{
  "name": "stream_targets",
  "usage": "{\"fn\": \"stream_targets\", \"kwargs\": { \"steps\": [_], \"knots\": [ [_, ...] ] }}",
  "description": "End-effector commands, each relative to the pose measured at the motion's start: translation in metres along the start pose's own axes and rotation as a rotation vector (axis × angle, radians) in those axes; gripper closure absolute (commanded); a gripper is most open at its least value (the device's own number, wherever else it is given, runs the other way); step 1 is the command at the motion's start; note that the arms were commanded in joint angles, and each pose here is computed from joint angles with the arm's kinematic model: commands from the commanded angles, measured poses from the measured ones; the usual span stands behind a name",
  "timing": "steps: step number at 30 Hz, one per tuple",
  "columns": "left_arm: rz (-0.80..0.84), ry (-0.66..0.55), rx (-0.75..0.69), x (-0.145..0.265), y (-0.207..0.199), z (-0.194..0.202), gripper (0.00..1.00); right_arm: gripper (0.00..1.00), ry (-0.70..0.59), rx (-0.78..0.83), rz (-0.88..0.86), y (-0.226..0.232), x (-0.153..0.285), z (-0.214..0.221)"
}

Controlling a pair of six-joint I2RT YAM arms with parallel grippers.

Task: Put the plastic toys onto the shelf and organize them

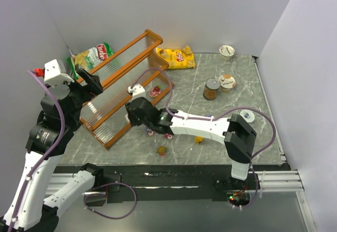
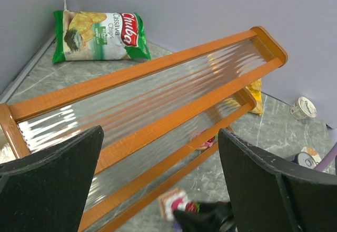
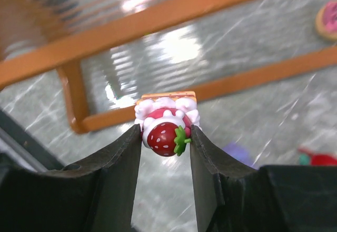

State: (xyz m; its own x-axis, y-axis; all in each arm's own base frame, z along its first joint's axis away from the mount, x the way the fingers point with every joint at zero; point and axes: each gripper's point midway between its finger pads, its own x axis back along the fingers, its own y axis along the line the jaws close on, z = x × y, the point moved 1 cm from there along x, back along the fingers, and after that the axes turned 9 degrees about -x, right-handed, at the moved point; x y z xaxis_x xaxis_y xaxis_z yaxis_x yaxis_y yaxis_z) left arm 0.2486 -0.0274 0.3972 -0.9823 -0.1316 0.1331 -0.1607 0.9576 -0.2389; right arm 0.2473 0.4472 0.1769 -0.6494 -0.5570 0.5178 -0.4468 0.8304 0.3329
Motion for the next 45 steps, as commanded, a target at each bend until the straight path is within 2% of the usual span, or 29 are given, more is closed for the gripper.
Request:
{"fn": "stream_targets", "kwargs": {
  "steps": [1, 9, 16, 26, 45],
  "knots": [
    [0.0, -0.043, 0.045, 0.007, -0.001, -0.019, 0.04, 1.0, -0.139, 0.044, -0.091, -0.011, -0.003, -0.05],
    [0.072, 0.047, 0.061, 0.0, -0.019, 0.0, 0.04, 1.0, -0.232, 0.18, -0.224, -0.014, -0.027, -0.051],
    [0.06, 0.072, 0.061, -0.001, -0.016, 0.009, 0.04, 1.0, -0.27, 0.186, -0.225, -0.016, -0.047, -0.057],
    [0.078, 0.071, 0.063, 0.0, -0.02, 0.005, 0.04, 1.0, -0.206, 0.153, -0.194, -0.026, -0.073, -0.037],
    [0.074, 0.074, 0.04, 0.001, -0.018, 0.007, 0.04, 1.0, -0.104, 0.191, -0.102, -0.047, -0.103, -0.007]
  ]
}}
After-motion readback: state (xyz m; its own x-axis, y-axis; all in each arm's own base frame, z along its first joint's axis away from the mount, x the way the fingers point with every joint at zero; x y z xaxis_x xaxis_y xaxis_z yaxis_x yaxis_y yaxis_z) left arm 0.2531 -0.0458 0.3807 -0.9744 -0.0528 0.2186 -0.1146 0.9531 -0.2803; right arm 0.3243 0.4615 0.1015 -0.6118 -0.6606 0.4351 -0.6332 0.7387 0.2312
